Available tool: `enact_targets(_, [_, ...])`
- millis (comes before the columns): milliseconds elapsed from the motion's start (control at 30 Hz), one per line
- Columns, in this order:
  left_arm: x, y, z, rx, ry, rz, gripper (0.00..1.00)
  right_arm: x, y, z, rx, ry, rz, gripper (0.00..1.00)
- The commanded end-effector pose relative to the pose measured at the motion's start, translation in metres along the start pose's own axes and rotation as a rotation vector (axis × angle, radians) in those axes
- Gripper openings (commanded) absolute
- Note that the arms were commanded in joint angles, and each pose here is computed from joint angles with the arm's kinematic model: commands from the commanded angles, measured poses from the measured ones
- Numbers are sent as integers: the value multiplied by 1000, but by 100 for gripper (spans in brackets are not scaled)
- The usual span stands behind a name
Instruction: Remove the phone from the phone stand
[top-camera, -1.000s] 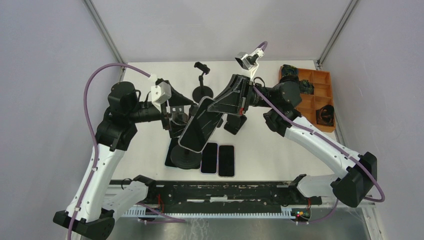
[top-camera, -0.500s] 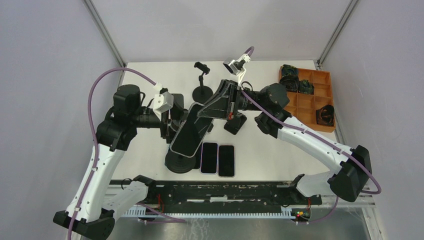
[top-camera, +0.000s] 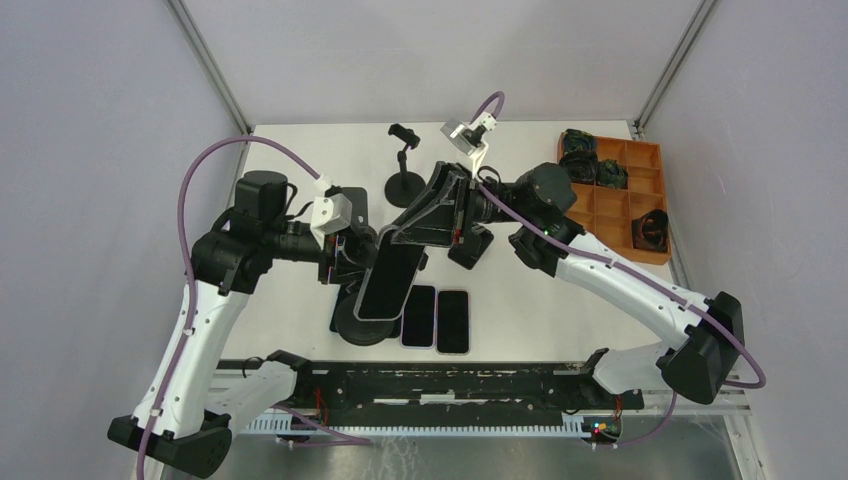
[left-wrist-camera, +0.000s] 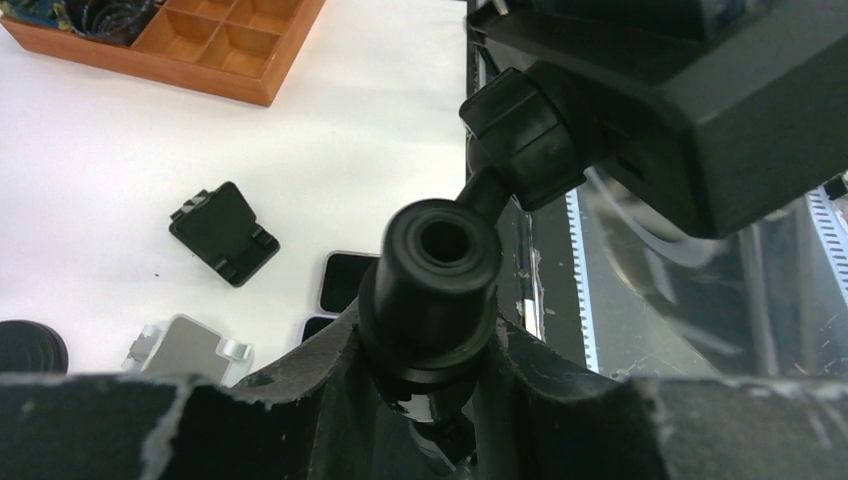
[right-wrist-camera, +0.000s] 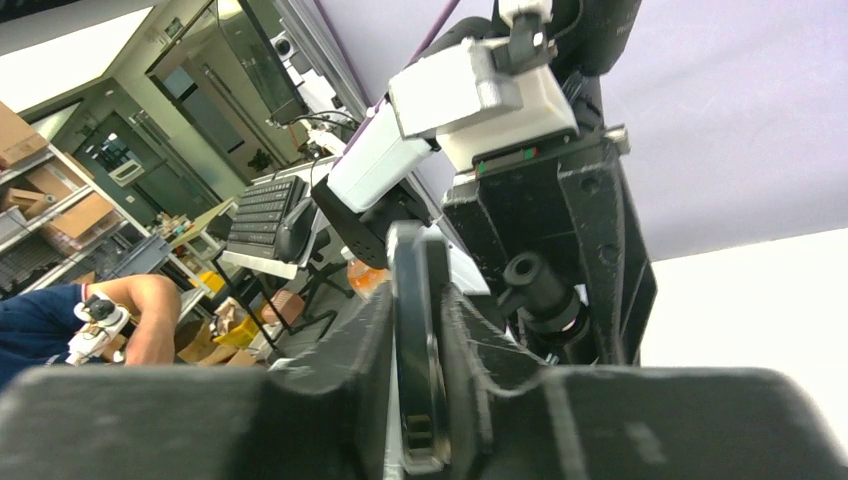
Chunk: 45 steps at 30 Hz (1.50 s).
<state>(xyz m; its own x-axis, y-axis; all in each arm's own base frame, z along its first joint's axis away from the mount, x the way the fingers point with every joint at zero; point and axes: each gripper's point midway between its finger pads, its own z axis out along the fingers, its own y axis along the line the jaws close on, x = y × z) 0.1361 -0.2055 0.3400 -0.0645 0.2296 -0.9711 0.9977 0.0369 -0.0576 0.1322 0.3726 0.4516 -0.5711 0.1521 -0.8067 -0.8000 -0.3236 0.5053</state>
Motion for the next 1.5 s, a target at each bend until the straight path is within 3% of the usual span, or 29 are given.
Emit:
enact_targets(0, [-24, -22, -6, 80, -49, 119, 2, -28, 26, 0, -51, -59, -148, 38])
enact_targets(100, [-29, -25, -8, 87, -52, 133, 2, -16, 20, -4, -39, -32, -133, 50])
enact_targets(267, [-41, -33, -10, 112, -79, 149, 2, -1, 23, -12, -53, -9, -135, 61])
enact_targets(500, [-46, -34, -11, 122, -90, 147, 2, 7, 33, -17, -91, -4, -156, 66])
enact_targets(633, [-45, -32, -10, 119, -89, 134, 2, 6, 44, -10, -138, -12, -163, 58])
enact_targets(1067, [-29, -25, -8, 77, -51, 97, 2, -8, 57, 9, -173, -35, -197, 7])
enact_targets(1200, [-14, -24, -8, 65, -16, 123, 2, -28, 61, 15, -154, -65, -240, 0])
enact_targets(1467, [13, -38, -14, 59, 50, 156, 2, -59, 81, 12, -177, -176, -292, 0])
